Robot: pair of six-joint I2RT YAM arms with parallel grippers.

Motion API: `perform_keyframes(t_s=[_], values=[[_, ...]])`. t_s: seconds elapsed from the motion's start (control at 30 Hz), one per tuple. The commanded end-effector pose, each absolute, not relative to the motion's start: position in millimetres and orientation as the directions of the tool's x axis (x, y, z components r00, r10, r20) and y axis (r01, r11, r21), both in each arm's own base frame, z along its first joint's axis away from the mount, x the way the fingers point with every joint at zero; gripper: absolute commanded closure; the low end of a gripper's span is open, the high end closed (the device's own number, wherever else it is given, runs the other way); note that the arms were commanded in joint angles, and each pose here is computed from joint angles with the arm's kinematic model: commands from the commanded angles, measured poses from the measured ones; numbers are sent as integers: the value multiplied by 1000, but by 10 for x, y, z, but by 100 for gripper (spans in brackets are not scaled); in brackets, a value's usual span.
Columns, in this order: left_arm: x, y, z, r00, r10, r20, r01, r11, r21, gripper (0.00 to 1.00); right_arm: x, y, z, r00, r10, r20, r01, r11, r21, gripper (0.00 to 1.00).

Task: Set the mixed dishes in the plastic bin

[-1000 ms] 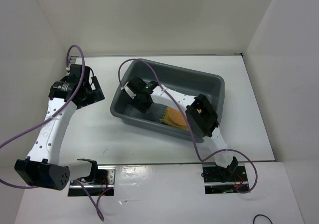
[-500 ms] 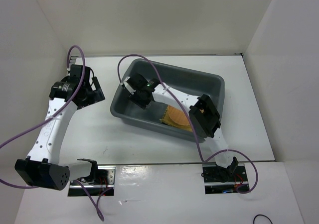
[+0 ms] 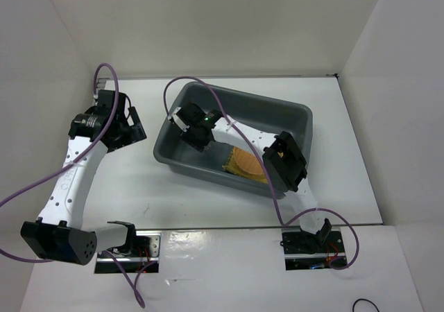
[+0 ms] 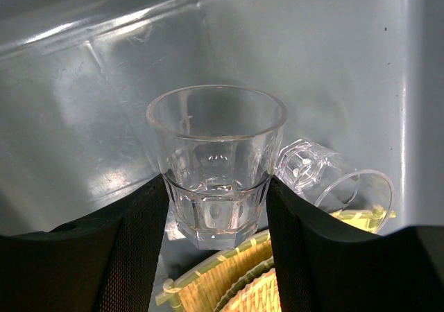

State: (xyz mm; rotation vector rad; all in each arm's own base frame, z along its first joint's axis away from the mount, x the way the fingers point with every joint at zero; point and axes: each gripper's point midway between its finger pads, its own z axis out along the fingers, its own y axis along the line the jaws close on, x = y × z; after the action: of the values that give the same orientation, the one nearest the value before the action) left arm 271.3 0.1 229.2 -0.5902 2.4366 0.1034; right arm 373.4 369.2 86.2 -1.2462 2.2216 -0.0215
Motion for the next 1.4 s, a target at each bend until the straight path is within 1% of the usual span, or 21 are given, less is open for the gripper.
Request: perform_keyframes(t_s=[0.0, 0.1, 0.13, 0.23, 0.27, 0.33, 0.37, 0.43, 0.5, 0.63, 0.73, 0.77, 0.83, 0.93, 1.0, 1.1, 1.2, 1.23, 1.3, 1.33, 1.37], values=[[2730, 8, 2293, -708, -372, -601, -420, 905, -65, 0, 3837, 3763, 970, -375, -767, -521, -763, 574, -296, 54], [2718, 9, 2261, -713, -371, -595, -421, 905, -60, 0, 3816, 3788, 990, -372, -766, -524, -773, 569, -282, 48], [2718, 10, 2261, -713, -371, -595, -421, 905, -60, 0, 3816, 3788, 990, -372, -766, -524, -773, 569, -282, 44], [2718, 10, 2261, -713, -371, -595, -421, 905, -60, 0, 3804, 3802, 1010, -371, -765, -526, -778, 566, -274, 39], [2718, 10, 2261, -713, -371, -595, -421, 905, -60, 0, 3804, 3802, 1010, -371, -765, -526, -778, 566, -274, 35], [2718, 10, 2261, -713, -371, -595, -421, 905, -60, 0, 3791, 3786, 977, -374, -769, -518, -780, 564, -273, 31], [2718, 10, 2261, -713, -371, -595, -421, 905, -60, 0, 3791, 3786, 977, -374, -769, -518, -780, 564, -273, 27], [2718, 10, 2261, -713, -371, -595, -421, 905, -60, 0, 3780, 3798, 974, -373, -768, -520, -784, 561, -266, 22], [2718, 10, 2261, -713, -371, -595, -421, 905, -60, 0, 3738, 3809, 955, -375, -771, -515, -797, 552, -246, 13], [2718, 10, 2261, -713, -371, -595, -421, 905, -60, 0, 3754, 3827, 994, -371, -767, -524, -795, 554, -247, 13], [2718, 10, 2261, -713, -371, -595, -421, 905, -60, 0, 3812, 3895, 1095, -361, -755, -547, -791, 559, -250, 13], [2718, 10, 2261, -713, -371, -595, -421, 905, -60, 0, 3864, 3963, 1164, -360, -738, -570, -783, 572, -246, 15], [2718, 10, 2261, -713, -371, -595, -421, 905, -60, 0, 3900, 4005, 1210, -359, -736, -574, -782, 573, -246, 15], [2738, 33, 2271, -704, -378, -601, -429, 901, -65, 0, 3993, 4167, 1325, -348, -712, -610, -782, 580, -230, 15], [2724, 21, 2237, -716, -370, -592, -418, 906, -61, 0, 4045, 4249, 1313, -367, -685, -629, -768, 605, -211, 12], [2724, 46, 2237, -712, -377, -592, -427, 902, -61, 0, 4031, 4349, 1208, -376, -673, -637, -749, 625, -219, 12], [2724, 46, 2237, -712, -377, -592, -427, 902, -61, 0, 4012, 4289, 1060, -392, -688, -611, -730, 637, -249, 12], [2724, 46, 2237, -712, -377, -592, -427, 902, -61, 0, 4029, 4342, 1047, -381, -684, -622, -722, 640, -262, 12], [2724, 46, 2237, -712, -377, -592, -427, 902, -61, 0, 4052, 4347, 986, -381, -685, -621, -717, 643, -269, 17], [2734, 29, 2212, -720, -377, -582, -423, 904, -63, 0, 4083, 4349, 1007, -378, -679, -629, -706, 651, -278, 22], [2734, 29, 2212, -720, -377, -582, -423, 904, -63, 0, 4092, 4306, 922, -387, -690, -612, -698, 653, -294, 25]])
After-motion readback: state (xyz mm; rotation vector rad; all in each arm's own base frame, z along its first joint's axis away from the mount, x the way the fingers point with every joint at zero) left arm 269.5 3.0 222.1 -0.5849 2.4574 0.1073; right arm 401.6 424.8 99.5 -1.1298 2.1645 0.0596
